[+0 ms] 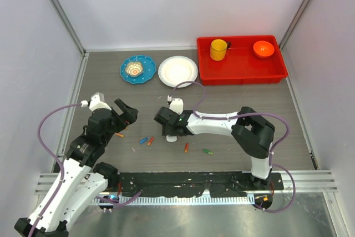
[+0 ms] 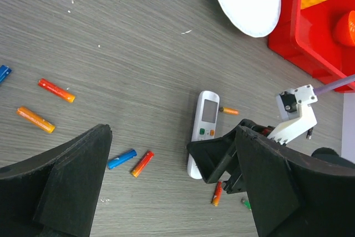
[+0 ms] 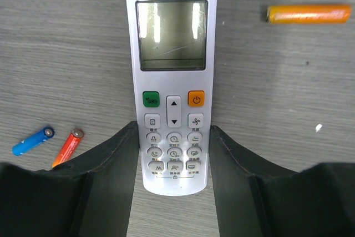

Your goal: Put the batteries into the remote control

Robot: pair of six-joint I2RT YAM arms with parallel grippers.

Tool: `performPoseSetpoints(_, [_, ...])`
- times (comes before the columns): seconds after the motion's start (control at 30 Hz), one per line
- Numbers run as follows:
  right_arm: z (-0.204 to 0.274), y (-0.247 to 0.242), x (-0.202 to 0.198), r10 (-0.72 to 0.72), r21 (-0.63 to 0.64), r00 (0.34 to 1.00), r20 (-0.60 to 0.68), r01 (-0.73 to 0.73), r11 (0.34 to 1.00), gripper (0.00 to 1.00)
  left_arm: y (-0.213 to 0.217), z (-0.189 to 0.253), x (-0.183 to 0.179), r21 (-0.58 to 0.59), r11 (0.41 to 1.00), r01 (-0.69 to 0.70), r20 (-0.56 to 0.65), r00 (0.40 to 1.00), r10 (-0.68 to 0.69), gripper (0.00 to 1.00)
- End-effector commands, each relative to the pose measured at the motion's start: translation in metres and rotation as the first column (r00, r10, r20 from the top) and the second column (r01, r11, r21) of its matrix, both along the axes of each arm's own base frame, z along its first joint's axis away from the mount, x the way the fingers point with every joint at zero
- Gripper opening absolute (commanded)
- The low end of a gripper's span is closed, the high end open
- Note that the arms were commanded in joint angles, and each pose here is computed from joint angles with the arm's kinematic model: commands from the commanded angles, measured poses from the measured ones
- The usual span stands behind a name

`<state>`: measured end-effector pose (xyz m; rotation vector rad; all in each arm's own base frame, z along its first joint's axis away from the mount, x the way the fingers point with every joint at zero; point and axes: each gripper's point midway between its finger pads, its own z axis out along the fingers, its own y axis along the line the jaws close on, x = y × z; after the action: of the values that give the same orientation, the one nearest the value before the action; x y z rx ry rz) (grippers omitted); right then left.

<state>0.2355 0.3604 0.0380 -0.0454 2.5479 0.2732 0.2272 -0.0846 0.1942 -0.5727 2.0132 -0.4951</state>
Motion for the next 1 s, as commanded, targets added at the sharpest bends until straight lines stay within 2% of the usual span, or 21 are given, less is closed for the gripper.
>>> performPoseSetpoints(0.0, [0.01,0.012,0.004,-0.069,0.053,0.997,0.023,0.068,0.996,0.25,-0.004,-0.001,0.0,-0.022,1.0,0.002,-0.01,1.0,-0.002,0.97])
performPoseSetpoints(0.17, [-0.001,0.01,-0.004,-0.052,0.026,0.999,0.001,0.051,0.998,0.35,-0.003,-0.004,0.0,-0.028,1.0,0.0,-0.002,1.0,0.0,0.96])
performPoseSetpoints(0.27, [-0.009,0.01,-0.009,-0.039,0.01,0.999,-0.023,0.039,0.999,0.54,-0.004,-0.005,0.0,-0.034,0.999,0.0,-0.003,1.0,0.0,0.96])
performPoseSetpoints(0.37, [-0.014,0.008,-0.012,-0.036,0.001,0.999,-0.036,0.036,0.999,0.63,-0.004,-0.007,0.0,-0.033,0.999,0.001,-0.009,1.0,-0.001,0.96])
performPoseSetpoints(0.53, [-0.01,0.007,-0.012,-0.036,0.004,0.999,-0.027,0.036,0.999,0.71,-0.005,-0.01,0.0,-0.031,1.0,0.003,-0.023,1.0,-0.004,0.97])
performPoseSetpoints(0.63, [0.011,0.008,-0.01,-0.03,0.04,1.0,0.002,0.03,0.999,0.76,-0.005,-0.013,0.001,-0.021,1.0,0.005,-0.03,1.0,-0.006,0.99])
performPoseSetpoints(0.8, [0.082,-0.006,-0.009,-0.008,0.138,0.995,0.102,-0.006,0.99,0.84,-0.008,-0.029,0.011,0.0,1.0,-0.003,-0.057,0.998,0.003,0.98])
performPoseSetpoints(0.87, [0.093,-0.03,-0.01,-0.008,0.101,0.989,0.148,-0.007,0.995,0.88,-0.014,-0.038,0.017,0.009,1.0,0.014,-0.088,0.996,-0.014,0.95])
performPoseSetpoints(0.9, [0.115,-0.043,-0.011,-0.018,0.125,0.982,0.19,-0.006,0.992,0.89,-0.016,-0.045,0.019,0.014,1.0,0.022,-0.114,0.993,-0.021,0.94])
performPoseSetpoints(0.97, [0.116,-0.077,-0.009,-0.045,0.052,0.966,0.256,0.033,0.998,0.9,-0.025,-0.058,0.024,0.017,0.999,0.039,-0.171,0.985,-0.036,0.91])
